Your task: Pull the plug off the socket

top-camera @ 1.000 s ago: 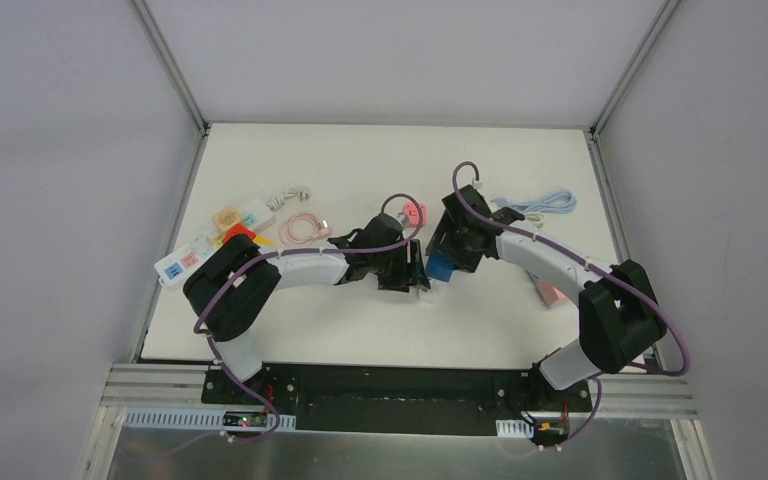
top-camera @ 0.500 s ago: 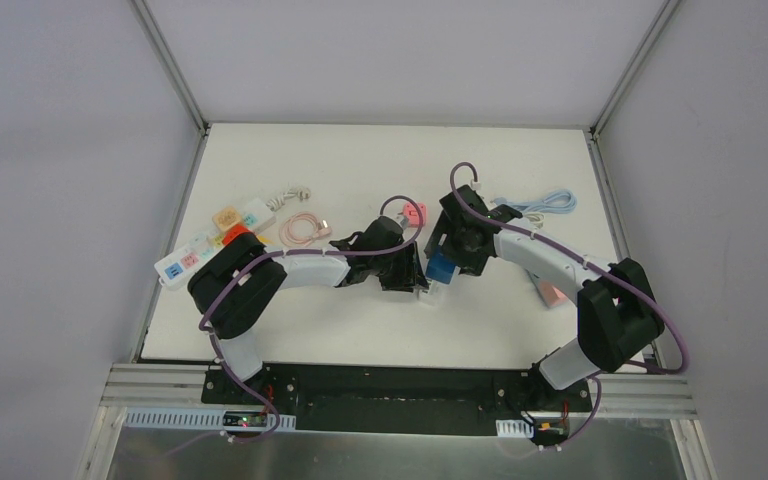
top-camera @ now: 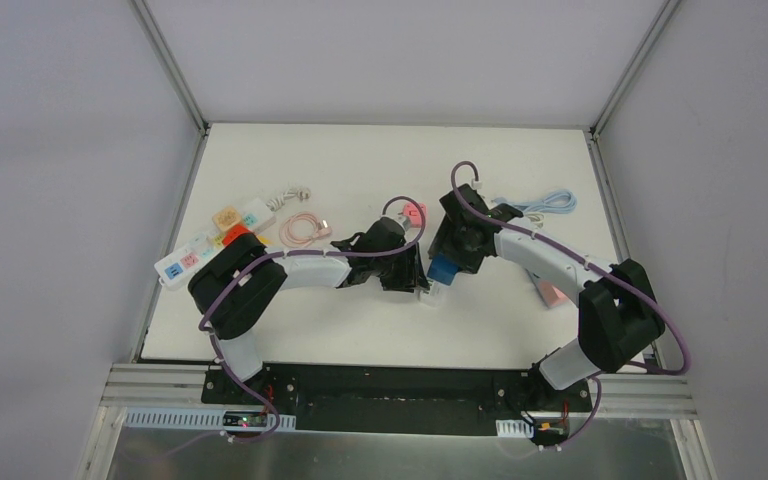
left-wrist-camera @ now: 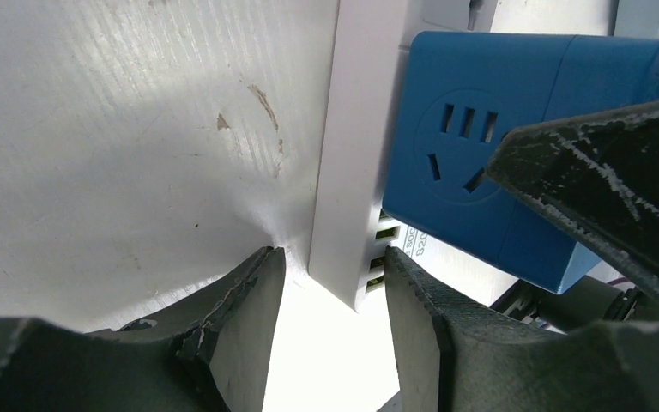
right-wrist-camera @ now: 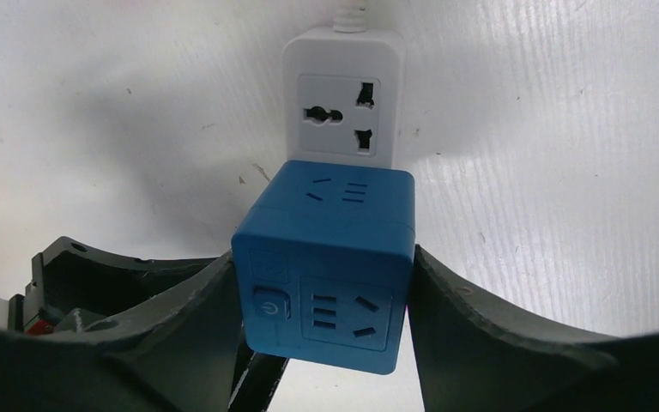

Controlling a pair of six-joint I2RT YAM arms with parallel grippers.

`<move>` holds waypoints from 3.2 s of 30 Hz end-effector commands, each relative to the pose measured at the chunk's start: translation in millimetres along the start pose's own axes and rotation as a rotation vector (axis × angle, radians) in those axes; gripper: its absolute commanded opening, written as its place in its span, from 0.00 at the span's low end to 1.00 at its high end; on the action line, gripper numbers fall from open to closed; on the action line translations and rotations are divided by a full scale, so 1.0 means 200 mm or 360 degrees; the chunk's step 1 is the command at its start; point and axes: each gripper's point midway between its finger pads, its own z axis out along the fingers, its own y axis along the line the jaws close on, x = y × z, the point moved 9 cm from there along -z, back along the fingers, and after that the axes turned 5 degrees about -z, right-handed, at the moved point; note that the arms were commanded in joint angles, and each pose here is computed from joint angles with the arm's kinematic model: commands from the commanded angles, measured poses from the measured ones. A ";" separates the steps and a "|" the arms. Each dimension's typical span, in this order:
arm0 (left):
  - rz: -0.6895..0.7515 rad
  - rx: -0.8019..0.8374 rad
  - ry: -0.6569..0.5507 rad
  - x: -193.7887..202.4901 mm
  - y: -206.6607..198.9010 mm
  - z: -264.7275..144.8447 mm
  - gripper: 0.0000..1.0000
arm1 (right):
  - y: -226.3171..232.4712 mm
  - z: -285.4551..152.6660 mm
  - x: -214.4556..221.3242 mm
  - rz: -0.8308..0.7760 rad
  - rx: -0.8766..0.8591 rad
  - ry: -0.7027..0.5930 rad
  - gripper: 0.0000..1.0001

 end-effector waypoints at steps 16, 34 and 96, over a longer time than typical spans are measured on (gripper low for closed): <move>0.0170 -0.0283 0.0180 0.15 0.22 0.08 0.28 | 0.11 -0.17 -0.12 0.0125 -0.0148 0.0081 0.00; 0.0196 -0.0373 0.0190 0.22 0.29 0.05 0.24 | 0.08 -0.19 -0.12 -0.0074 -0.0014 -0.0079 0.00; -0.0159 -0.1121 -0.0994 -0.20 0.31 -1.37 0.98 | 0.16 0.15 0.06 -0.0069 -0.0538 0.0359 0.87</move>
